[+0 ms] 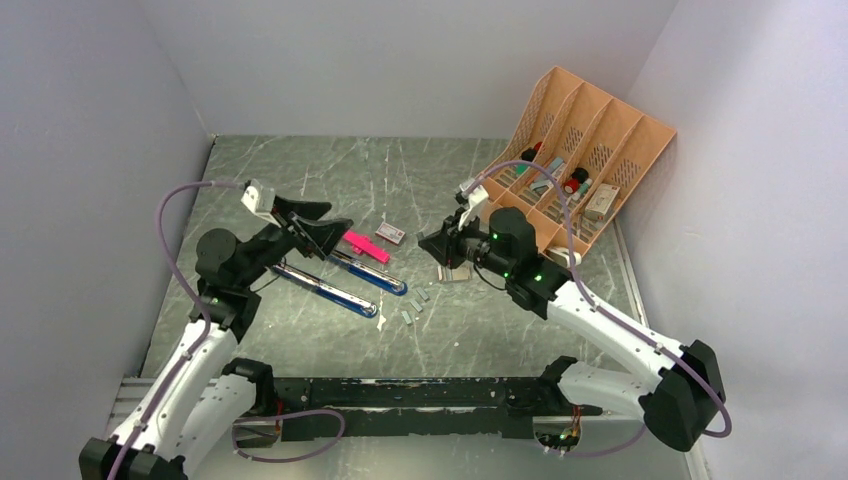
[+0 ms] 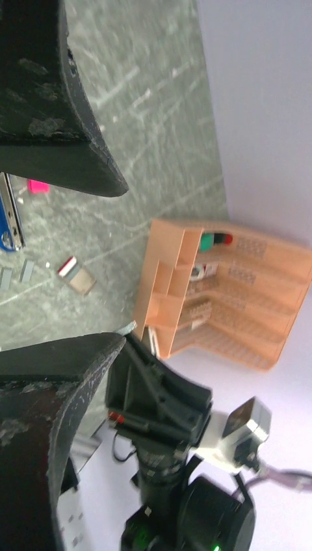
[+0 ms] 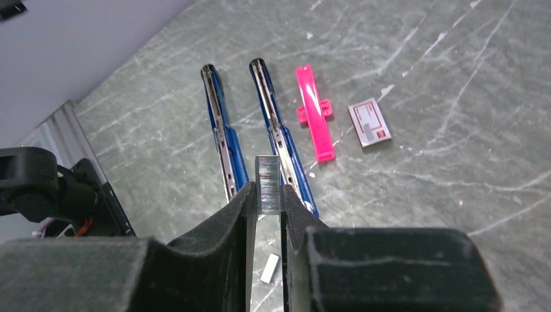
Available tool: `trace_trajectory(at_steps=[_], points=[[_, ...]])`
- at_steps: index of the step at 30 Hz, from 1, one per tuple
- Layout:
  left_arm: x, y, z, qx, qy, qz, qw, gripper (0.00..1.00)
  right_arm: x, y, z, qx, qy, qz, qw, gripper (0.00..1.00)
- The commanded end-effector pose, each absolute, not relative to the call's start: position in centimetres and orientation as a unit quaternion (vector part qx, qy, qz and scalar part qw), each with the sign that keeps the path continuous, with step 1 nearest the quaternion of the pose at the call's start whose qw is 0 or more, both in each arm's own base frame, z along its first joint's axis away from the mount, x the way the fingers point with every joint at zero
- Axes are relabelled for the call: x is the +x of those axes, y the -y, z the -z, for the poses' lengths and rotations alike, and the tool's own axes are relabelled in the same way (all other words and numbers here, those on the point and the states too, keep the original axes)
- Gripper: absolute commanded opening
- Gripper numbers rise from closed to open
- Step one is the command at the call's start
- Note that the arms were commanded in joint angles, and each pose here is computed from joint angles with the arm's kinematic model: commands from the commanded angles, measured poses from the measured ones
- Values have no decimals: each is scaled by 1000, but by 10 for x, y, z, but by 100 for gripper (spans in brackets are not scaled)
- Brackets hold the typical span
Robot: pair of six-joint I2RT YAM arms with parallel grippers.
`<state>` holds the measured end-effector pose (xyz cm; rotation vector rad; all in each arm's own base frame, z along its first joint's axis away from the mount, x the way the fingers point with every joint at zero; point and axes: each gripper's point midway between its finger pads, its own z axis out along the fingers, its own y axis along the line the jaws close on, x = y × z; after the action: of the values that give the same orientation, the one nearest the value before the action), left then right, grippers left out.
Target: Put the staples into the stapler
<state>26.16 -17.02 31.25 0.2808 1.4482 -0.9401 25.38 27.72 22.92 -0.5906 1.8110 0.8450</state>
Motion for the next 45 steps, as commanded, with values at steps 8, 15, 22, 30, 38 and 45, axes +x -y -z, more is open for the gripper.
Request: trace_trajectory(at_steps=[8,15,22,30,38,45], points=[[194,201,-335,267,-486,532,640,78,231,-297,-259,-320,-661,-412,539,17],[165,205,-331,343,-422,525,654,75,203,-294,-282,-356,-573,-442,591,8],[144,216,-326,403,-372,524,652,71,179,-290,-291,-404,-488,-447,631,0],[128,251,-326,458,-327,507,653,70,135,-301,-291,-489,-387,-484,614,0],[115,266,-323,476,-304,526,636,64,117,-311,-290,-525,-348,-482,610,0],[115,277,-314,481,-314,524,628,61,117,-313,-290,-525,-348,-474,615,0]])
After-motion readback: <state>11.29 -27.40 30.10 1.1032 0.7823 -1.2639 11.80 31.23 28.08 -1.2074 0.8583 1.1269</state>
